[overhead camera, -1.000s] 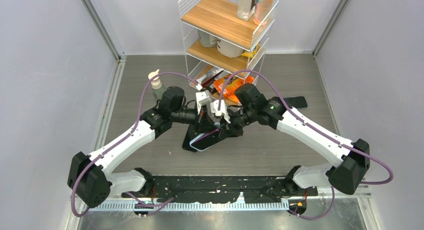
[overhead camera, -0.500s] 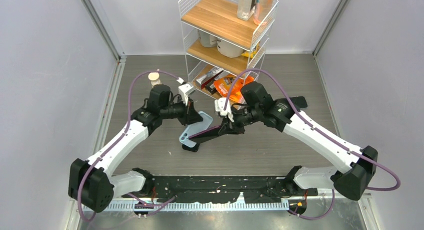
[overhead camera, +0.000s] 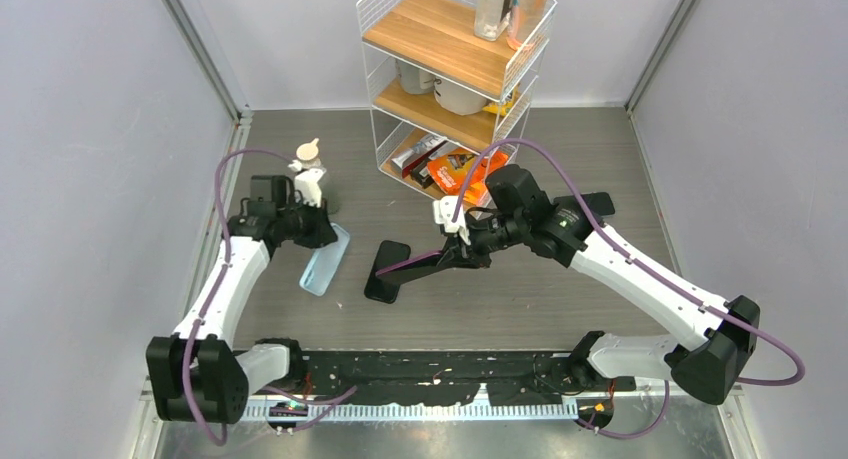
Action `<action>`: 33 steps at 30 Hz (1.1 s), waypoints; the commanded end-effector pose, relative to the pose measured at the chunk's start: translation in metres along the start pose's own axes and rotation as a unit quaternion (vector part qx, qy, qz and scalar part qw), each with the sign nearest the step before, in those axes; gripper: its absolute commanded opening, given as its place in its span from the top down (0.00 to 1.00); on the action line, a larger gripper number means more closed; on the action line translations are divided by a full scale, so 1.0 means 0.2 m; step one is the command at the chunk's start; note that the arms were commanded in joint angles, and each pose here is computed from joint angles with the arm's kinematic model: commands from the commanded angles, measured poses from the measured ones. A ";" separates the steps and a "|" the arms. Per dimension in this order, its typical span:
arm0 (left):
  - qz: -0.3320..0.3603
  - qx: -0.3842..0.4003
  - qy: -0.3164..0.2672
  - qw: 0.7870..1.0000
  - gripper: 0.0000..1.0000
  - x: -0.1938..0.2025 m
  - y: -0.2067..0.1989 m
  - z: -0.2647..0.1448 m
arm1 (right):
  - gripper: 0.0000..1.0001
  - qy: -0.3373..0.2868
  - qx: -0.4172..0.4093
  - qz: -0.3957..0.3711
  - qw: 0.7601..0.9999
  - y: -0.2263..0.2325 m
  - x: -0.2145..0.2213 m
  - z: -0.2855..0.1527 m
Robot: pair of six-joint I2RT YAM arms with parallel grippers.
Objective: Take the phone out of the phone case
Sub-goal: Place the phone case at the center of the board.
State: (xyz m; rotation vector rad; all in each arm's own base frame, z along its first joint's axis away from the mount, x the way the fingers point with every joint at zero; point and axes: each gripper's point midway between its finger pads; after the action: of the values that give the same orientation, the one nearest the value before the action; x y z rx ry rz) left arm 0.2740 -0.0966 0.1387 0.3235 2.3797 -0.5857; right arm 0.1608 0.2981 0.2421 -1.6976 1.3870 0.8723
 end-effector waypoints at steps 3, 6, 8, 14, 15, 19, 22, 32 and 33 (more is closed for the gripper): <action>-0.064 -0.098 0.031 0.993 1.00 0.09 0.35 -0.12 | 0.94 -0.048 0.005 -0.039 0.998 -0.03 -0.13 -0.01; -0.095 -0.098 0.050 0.989 1.00 0.14 0.41 -0.10 | 0.94 -0.048 0.000 -0.035 0.998 -0.03 -0.13 0.00; -0.115 -0.078 0.060 0.988 1.00 0.15 0.41 -0.07 | 0.94 -0.047 -0.001 -0.032 0.998 -0.03 -0.12 0.01; -0.158 -0.062 0.075 0.983 1.00 0.16 0.41 -0.01 | 0.94 -0.042 -0.003 -0.027 0.999 -0.03 -0.10 0.02; -0.158 -0.071 0.078 0.982 1.00 0.17 0.43 -0.01 | 0.94 -0.041 -0.002 -0.028 0.999 -0.03 -0.10 0.02; -0.161 -0.113 0.092 0.976 1.00 0.21 0.52 -0.01 | 0.94 -0.038 0.000 -0.030 0.999 -0.04 -0.09 0.02; -0.163 -0.141 0.100 0.971 0.98 0.23 0.57 -0.03 | 0.94 -0.036 -0.001 -0.030 0.999 -0.04 -0.08 0.03; -0.169 -0.190 0.120 0.960 0.76 0.29 0.67 -0.05 | 0.94 -0.032 0.003 -0.031 0.999 -0.04 -0.07 0.02; -0.170 -0.194 0.122 0.958 0.73 0.30 0.68 -0.05 | 0.95 -0.032 0.003 -0.031 0.999 -0.04 -0.07 0.02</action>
State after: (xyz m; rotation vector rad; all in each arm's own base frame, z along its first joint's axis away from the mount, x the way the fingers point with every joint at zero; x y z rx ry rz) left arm 0.2649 0.0155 0.0579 -0.1707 2.7564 -0.3067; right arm 0.1610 0.3017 0.2320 -1.7082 1.3952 0.8965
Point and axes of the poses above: each gripper's point midway between its finger pads, its own z axis out along the fingers, its own y axis along the line the jaws close on, x = y × z, and after that the axes turned 5 degrees about -z, right-handed
